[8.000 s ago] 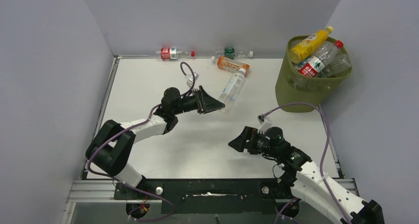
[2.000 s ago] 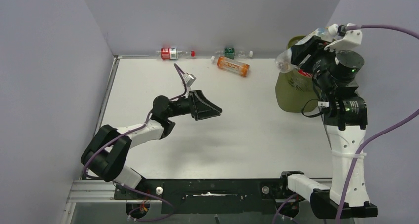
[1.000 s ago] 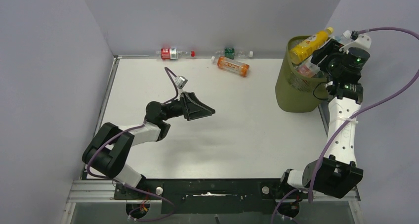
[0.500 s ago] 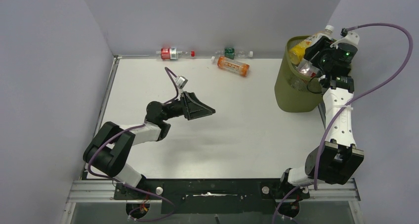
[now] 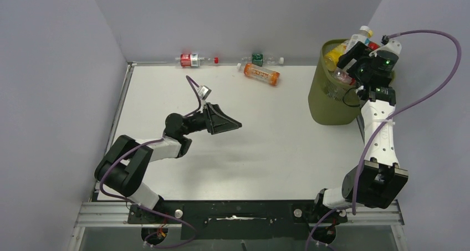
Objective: Put the plastic bottles in the bin
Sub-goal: Place the plastic bottle in the trash bin.
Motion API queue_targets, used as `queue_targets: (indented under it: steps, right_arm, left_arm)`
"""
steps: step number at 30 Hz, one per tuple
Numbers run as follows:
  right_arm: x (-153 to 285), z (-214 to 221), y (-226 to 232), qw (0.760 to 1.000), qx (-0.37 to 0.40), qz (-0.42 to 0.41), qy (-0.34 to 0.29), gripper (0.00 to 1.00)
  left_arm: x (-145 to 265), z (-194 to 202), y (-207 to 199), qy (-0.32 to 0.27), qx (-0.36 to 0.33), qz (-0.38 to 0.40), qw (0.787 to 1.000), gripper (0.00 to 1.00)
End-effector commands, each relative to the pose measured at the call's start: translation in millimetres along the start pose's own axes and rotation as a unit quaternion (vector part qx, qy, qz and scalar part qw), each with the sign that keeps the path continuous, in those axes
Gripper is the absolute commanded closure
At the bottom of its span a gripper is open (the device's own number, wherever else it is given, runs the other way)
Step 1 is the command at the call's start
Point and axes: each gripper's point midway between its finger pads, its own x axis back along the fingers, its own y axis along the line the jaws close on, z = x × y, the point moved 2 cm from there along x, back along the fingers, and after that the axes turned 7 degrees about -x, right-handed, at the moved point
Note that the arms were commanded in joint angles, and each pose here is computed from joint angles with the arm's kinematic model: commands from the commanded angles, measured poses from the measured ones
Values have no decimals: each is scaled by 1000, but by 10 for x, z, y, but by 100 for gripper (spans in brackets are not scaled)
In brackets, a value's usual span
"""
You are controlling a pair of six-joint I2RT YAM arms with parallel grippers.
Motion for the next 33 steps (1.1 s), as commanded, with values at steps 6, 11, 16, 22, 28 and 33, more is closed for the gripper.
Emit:
queue_targets:
  steps: [6,11,16,22,28,33]
  right_arm:
    - [427,64,19,999,13,15,28,8]
    - [565,35,47,999,20,13,28,8]
    - [617,110,38,999,20,10,38,31]
    - [528,266,14,998,15,0,59,60]
    - [352,389,65,997,11,-14,81,63]
    - [215,540,81,994,10,-17,104,66]
  left_arm:
    - [-55,-115,-62,-15,-39,16,999,15]
    - [-71,-113,-71,-15,-39,17,999,15]
    - [-82,-99,-85,-14,-40,17,999,15]
    - [-87,-71,-89,-14,-42,14,999,15]
    - [-82,-66,-114,-14,-43,15,999,15]
    - [-85,-78,-137,-15,-46,17,999,15]
